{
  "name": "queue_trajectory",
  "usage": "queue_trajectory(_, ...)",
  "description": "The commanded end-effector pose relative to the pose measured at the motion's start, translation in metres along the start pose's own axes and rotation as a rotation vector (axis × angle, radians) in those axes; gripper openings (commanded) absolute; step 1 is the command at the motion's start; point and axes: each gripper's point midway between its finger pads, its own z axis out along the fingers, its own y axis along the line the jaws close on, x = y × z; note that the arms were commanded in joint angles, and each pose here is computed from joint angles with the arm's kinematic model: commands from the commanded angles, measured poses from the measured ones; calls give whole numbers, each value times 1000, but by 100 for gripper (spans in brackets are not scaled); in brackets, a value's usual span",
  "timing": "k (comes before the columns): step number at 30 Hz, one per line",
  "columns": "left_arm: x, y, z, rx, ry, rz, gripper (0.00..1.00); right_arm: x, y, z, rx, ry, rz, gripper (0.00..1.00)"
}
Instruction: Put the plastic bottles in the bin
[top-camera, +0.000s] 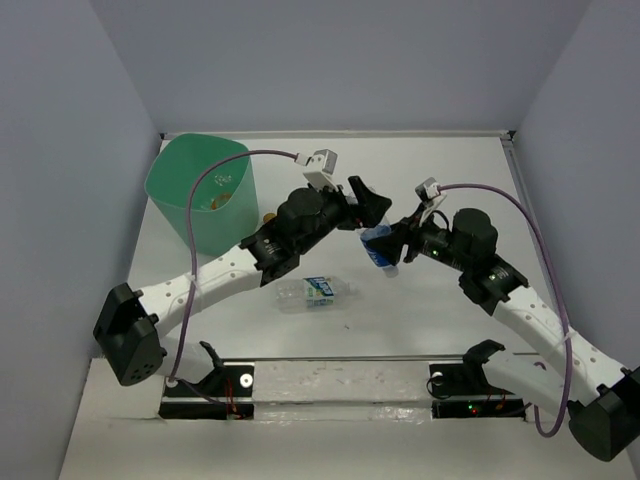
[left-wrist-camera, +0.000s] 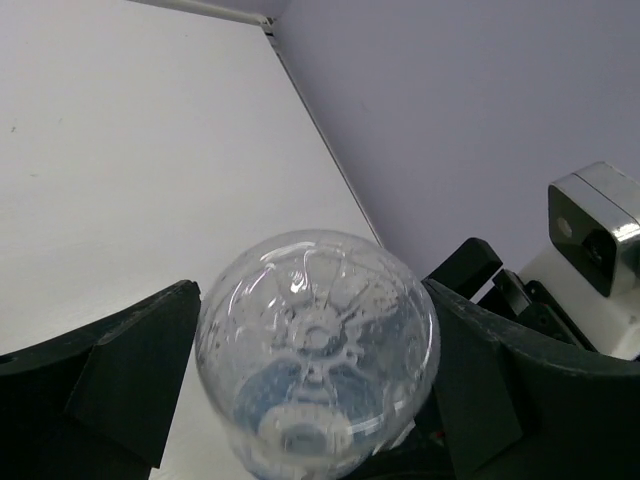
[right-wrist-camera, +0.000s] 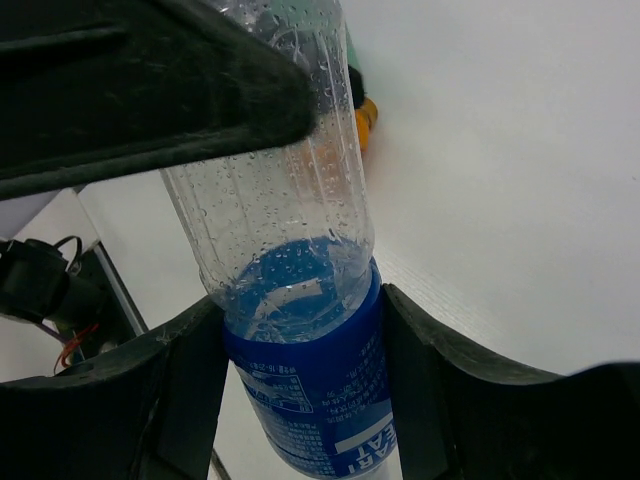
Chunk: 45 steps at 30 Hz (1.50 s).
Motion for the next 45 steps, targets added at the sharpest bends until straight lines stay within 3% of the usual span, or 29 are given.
queue_trajectory(1, -14, -16, 17, 4, -73, 27, 96, -8, 16, 0, -82, -40, -10, 52)
queue_trajectory(4, -21, -13, 18, -19, -102, 39, 86, -10, 21, -3, -104, -58, -12, 52)
queue_trajectory(7, -30, -11, 13, -40, -134, 51, 67, -10, 27, -7, -127, -63, 3, 54)
queue_trajectory(9, -40, -10, 7, -61, -161, 65, 51, -13, 29, -10, -129, -77, 1, 65)
queue_trajectory(12, -62, -8, -6, -105, -211, 93, 41, -15, 34, -16, -137, -88, 14, 90)
queue_trajectory(13, -68, -6, -10, -119, -221, 101, 41, -16, 36, -18, -142, -88, 15, 99)
queue_trajectory(19, -161, 28, -64, -258, -394, 133, 41, -10, 42, -36, -142, -82, 5, 100)
queue_trajectory(24, -266, 75, -152, -502, -680, 153, 42, 12, 31, -31, -113, -31, 34, 100)
queue_trajectory(28, -317, 93, -212, -684, -863, 200, 43, 21, 20, -22, -86, -12, 45, 100)
queue_trajectory(32, -340, 128, -242, -903, -956, 237, 45, 35, 6, -6, -47, 46, 47, 100)
queue_trajectory(36, -344, 169, -238, -1020, -922, 263, 47, 62, 8, 16, -53, 164, 21, 100)
queue_trajectory(41, -327, 210, -223, -1086, -875, 269, 51, 95, 19, 51, -53, 353, -149, 100)
queue_trajectory(45, -313, 232, -215, -1128, -826, 285, 67, 121, 23, 91, -54, 515, -337, 100)
